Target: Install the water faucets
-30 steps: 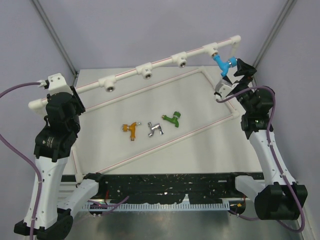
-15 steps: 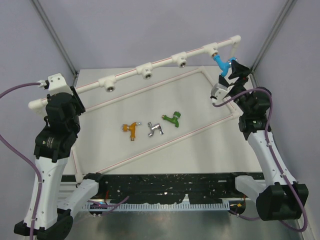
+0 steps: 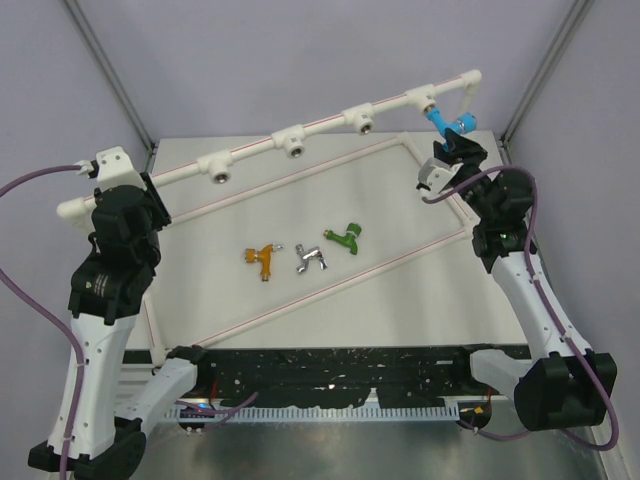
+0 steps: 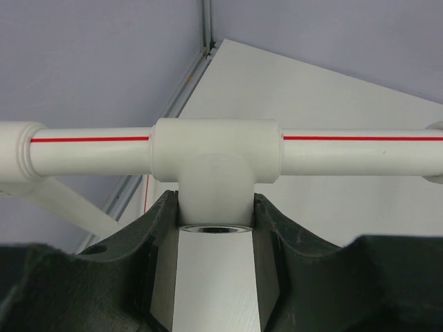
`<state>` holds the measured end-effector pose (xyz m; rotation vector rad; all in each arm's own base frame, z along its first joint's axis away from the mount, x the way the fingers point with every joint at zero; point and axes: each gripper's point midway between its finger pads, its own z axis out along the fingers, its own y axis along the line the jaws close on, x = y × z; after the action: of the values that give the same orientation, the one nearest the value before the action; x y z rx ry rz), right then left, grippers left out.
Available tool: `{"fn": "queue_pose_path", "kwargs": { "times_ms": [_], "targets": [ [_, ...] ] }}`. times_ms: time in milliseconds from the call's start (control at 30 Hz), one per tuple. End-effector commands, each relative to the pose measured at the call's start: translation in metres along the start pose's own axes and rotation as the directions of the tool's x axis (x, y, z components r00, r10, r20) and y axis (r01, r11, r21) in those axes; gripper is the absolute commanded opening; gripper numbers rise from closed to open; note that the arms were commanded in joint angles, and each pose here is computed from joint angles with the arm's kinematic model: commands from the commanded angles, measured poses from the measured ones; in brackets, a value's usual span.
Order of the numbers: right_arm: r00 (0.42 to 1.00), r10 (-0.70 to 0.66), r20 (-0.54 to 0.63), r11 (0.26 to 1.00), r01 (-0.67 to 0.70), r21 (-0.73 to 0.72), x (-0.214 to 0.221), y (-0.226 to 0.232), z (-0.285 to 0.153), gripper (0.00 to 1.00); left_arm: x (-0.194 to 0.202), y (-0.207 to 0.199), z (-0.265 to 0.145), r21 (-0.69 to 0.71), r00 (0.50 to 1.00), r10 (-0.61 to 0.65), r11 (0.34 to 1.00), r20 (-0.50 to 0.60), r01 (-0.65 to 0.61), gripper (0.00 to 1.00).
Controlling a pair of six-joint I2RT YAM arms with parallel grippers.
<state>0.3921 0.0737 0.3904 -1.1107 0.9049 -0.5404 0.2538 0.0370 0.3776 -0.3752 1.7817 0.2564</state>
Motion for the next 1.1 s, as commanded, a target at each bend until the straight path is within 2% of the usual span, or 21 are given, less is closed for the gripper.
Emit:
{"fn": "queue_pose_path", "kwargs": {
  "times_ms": [0,133,267,300,333,367,400,433,467,500,600,633,700,767,800,833,867,900,933,1033,1067],
  "targets": [
    [0.986,0.155,0.064,0.981,-0.161,0.107,-0.02,-0.039,0.003,0.3,0.029,-0.013,-0.004,0.078,0.995,0.011,0.997,-0.101,-0.003,0.04],
    [0.914,0.391,0.108,0.912,-0.4,0.093,-0.029,-0.041,0.007,0.05,0.028,-0.013,-0.004,0.08,0.995,0.007,0.997,-0.098,0.001,0.04],
    [0.757,0.636,0.153,0.755,-0.651,0.081,-0.038,-0.045,0.009,0.05,0.027,-0.014,-0.005,0.084,0.995,0.004,0.996,-0.095,0.004,0.04],
    [0.675,0.719,0.164,0.674,-0.735,0.072,-0.042,-0.046,0.01,0.05,0.028,-0.014,-0.004,0.084,0.995,0.007,0.996,-0.097,0.001,0.04],
    [0.632,0.758,0.165,0.63,-0.774,0.07,-0.042,-0.045,0.011,0.05,0.027,-0.014,-0.005,0.085,0.995,0.003,0.996,-0.095,0.005,0.04],
    [0.512,0.839,0.181,0.509,-0.858,0.066,-0.045,-0.046,0.011,0.05,0.026,-0.015,-0.005,0.087,0.995,0.001,0.996,-0.096,0.007,0.04],
    [0.447,0.874,0.191,0.442,-0.894,0.07,-0.045,-0.046,0.011,0.05,0.027,-0.015,-0.006,0.091,0.995,0.001,0.996,-0.098,0.008,0.04],
    [0.308,0.925,0.223,0.3,-0.951,0.07,-0.045,-0.047,0.01,0.05,0.026,-0.015,-0.006,0.091,0.995,-0.004,0.996,-0.096,0.013,0.04],
    [0.252,0.935,0.248,0.243,-0.968,0.065,-0.048,-0.051,0.008,0.05,0.027,-0.016,-0.007,0.095,0.995,-0.003,0.995,-0.098,0.012,0.04],
    [0.121,0.953,0.277,0.107,-0.992,0.063,-0.047,-0.052,0.007,0.05,0.025,-0.015,-0.008,0.096,0.996,-0.009,0.995,-0.093,0.018,0.04],
    [-0.113,0.946,0.303,-0.124,-0.992,0.019,-0.049,-0.048,0.006,0.05,0.025,-0.013,-0.011,0.097,0.996,-0.017,0.995,-0.087,0.026,0.04],
    [-0.218,0.925,0.311,-0.225,-0.974,-0.012,-0.051,-0.047,0.007,0.05,0.025,-0.012,-0.012,0.096,0.996,-0.02,0.995,-0.087,0.029,0.04],
    [-0.34,0.89,0.303,-0.339,-0.939,-0.056,-0.054,-0.043,0.008,0.05,0.026,-0.012,-0.013,0.097,0.996,-0.023,0.995,-0.084,0.031,0.04],
    [-0.379,0.88,0.288,-0.372,-0.925,-0.081,-0.059,-0.043,0.009,0.06,0.027,-0.01,-0.014,0.091,0.996,-0.025,0.995,-0.086,0.033,0.04],
    [-0.374,0.886,0.273,-0.372,-0.926,-0.061,-0.056,-0.039,0.01,0.15,0.028,-0.009,-0.014,0.088,0.996,-0.022,0.996,-0.09,0.03,0.04],
    [-0.329,0.903,0.276,-0.323,-0.944,-0.069,-0.062,-0.047,0.009,0.2,0.03,-0.008,-0.015,0.082,0.995,-0.021,0.996,-0.096,0.029,0.04],
    [-0.272,0.92,0.283,-0.264,-0.962,-0.066,-0.065,-0.051,0.007,0.33,0.03,-0.006,-0.015,0.076,0.995,-0.021,0.997,-0.097,0.028,0.05],
    [-0.233,0.927,0.294,-0.223,-0.972,-0.069,-0.07,-0.059,0.004,0.38,0.03,-0.005,-0.016,0.07,0.995,-0.019,0.997,-0.099,0.026,0.1],
    [-0.147,0.945,0.293,-0.135,-0.989,-0.062,-0.076,-0.068,0.0,0.51,0.029,-0.003,-0.017,0.066,0.995,-0.017,0.998,-0.098,0.023,0.16],
    [0.085,0.958,0.274,0.093,-0.996,-0.016,-0.084,-0.078,-0.01,0.68,0.029,0.0,-0.018,0.054,0.995,-0.004,0.999,-0.1,0.009,0.34],
    [0.236,0.936,0.26,0.244,-0.97,0.001,-0.088,-0.082,-0.015,0.73,0.029,0.002,-0.019,0.051,0.995,0.001,0.999,-0.101,0.004,0.41]
  ]
}}
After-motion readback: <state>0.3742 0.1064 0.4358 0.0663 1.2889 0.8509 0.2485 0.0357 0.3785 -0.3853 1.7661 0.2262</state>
